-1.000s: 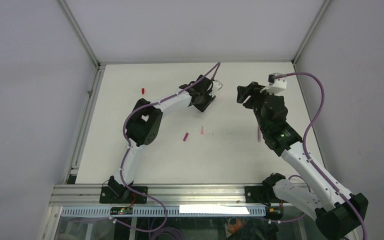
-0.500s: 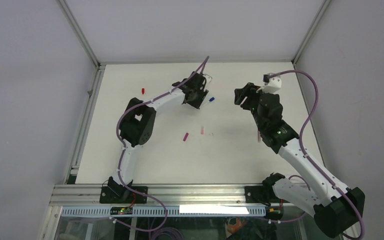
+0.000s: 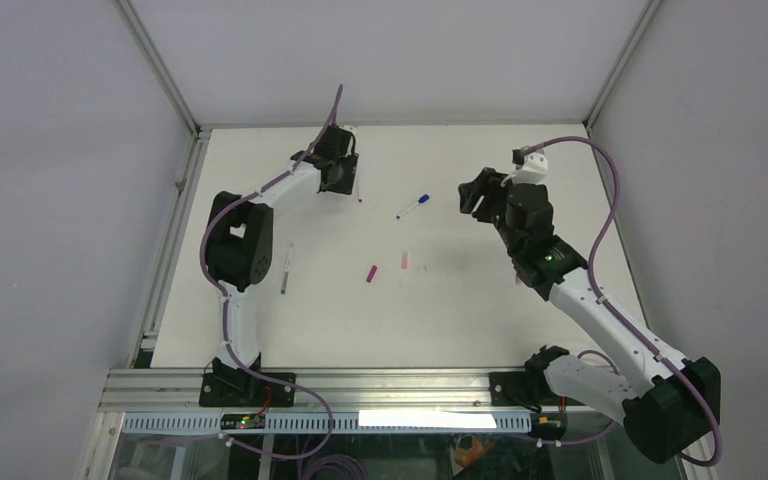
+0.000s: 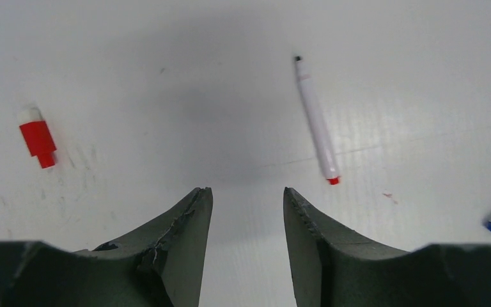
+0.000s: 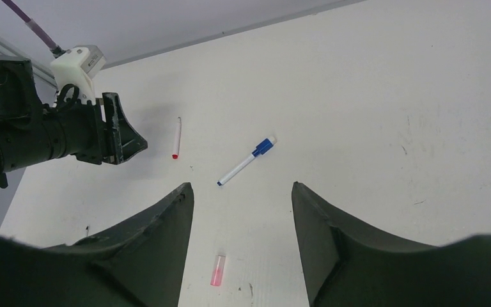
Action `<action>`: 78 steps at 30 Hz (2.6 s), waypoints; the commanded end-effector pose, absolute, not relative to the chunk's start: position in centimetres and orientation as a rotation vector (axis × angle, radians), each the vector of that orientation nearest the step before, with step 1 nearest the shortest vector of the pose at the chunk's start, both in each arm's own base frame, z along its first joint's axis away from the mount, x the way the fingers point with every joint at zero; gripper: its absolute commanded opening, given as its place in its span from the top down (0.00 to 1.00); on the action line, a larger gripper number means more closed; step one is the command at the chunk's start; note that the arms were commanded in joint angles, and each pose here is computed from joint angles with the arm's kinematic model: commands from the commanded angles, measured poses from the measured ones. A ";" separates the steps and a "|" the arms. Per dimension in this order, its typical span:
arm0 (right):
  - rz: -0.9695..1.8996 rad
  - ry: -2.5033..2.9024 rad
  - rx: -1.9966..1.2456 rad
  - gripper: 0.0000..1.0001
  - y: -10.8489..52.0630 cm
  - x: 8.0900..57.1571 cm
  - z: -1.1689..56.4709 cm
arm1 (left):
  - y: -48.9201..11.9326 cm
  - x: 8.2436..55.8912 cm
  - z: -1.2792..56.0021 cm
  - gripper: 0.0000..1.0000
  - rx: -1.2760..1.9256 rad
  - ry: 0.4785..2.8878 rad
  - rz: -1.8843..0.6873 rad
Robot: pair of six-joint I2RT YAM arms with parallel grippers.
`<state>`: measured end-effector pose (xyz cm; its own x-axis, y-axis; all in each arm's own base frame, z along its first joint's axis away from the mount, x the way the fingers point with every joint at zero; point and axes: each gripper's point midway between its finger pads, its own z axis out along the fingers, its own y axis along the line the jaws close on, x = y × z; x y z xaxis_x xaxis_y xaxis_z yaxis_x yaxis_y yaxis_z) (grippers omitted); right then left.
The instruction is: Insert the pens into the pen caps
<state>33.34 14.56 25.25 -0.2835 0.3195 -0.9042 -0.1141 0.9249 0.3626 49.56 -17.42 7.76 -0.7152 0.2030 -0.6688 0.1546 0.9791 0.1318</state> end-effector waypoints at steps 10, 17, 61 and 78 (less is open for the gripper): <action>0.552 2.085 -0.058 0.41 22.1 37.6 19.3 | -8.1 50.8 11.7 0.54 -0.006 2.321 0.098; 0.533 2.140 -0.161 0.48 28.7 44.4 18.6 | -8.1 50.0 13.1 0.54 -0.022 2.283 -0.001; 0.563 2.191 -0.023 0.47 23.5 42.6 15.8 | -22.2 55.5 5.0 0.55 0.184 2.462 -0.179; 0.582 2.163 0.032 0.46 21.7 41.6 16.6 | -21.9 53.9 3.1 0.78 0.236 2.540 -0.010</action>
<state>41.46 21.45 13.32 -0.6776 0.1783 -0.7135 -0.1511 0.9157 0.3723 54.61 -22.19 3.04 -0.8055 0.1236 -0.5795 0.1669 0.9857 -0.0216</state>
